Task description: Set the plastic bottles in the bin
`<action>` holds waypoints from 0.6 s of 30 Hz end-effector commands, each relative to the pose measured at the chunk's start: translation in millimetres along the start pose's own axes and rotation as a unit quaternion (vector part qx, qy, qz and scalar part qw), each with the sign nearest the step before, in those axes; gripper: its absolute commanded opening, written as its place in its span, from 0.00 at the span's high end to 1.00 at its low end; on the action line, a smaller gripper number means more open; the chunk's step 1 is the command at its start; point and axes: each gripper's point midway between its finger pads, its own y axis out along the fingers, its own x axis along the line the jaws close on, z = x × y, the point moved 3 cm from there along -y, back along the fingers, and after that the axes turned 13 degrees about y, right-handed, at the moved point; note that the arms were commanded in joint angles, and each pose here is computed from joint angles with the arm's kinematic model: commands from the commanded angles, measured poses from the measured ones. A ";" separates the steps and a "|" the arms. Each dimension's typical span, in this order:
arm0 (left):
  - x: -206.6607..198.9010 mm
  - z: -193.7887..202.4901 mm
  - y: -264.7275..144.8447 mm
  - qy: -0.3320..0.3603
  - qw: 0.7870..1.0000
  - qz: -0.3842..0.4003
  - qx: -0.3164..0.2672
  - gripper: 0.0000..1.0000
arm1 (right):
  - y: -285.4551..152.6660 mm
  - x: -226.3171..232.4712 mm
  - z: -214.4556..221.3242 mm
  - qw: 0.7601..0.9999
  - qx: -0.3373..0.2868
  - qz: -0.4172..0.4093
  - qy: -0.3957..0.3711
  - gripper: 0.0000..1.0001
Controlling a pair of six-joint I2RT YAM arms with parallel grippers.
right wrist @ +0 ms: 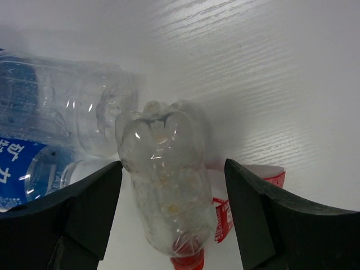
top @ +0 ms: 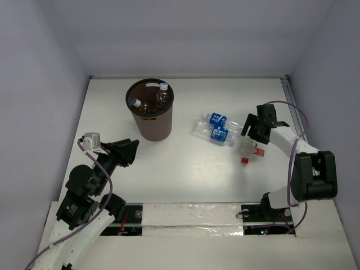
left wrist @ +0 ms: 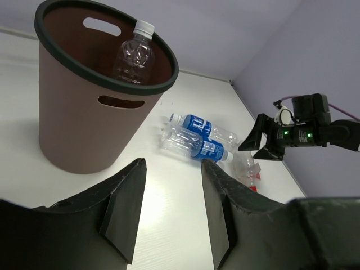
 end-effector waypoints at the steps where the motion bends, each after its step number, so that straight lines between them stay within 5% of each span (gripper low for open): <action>1: -2.2 -13.2 -5.5 0.000 1.000 0.005 -0.028 0.59 | 0.8 4.5 -11.2 1.000 -0.002 0.005 -0.012 0.22; 18: -0.1 -14.6 -7.3 -0.002 0.999 -0.001 -0.032 0.59 | 16.7 0.9 -14.7 0.999 0.020 0.038 -0.025 0.29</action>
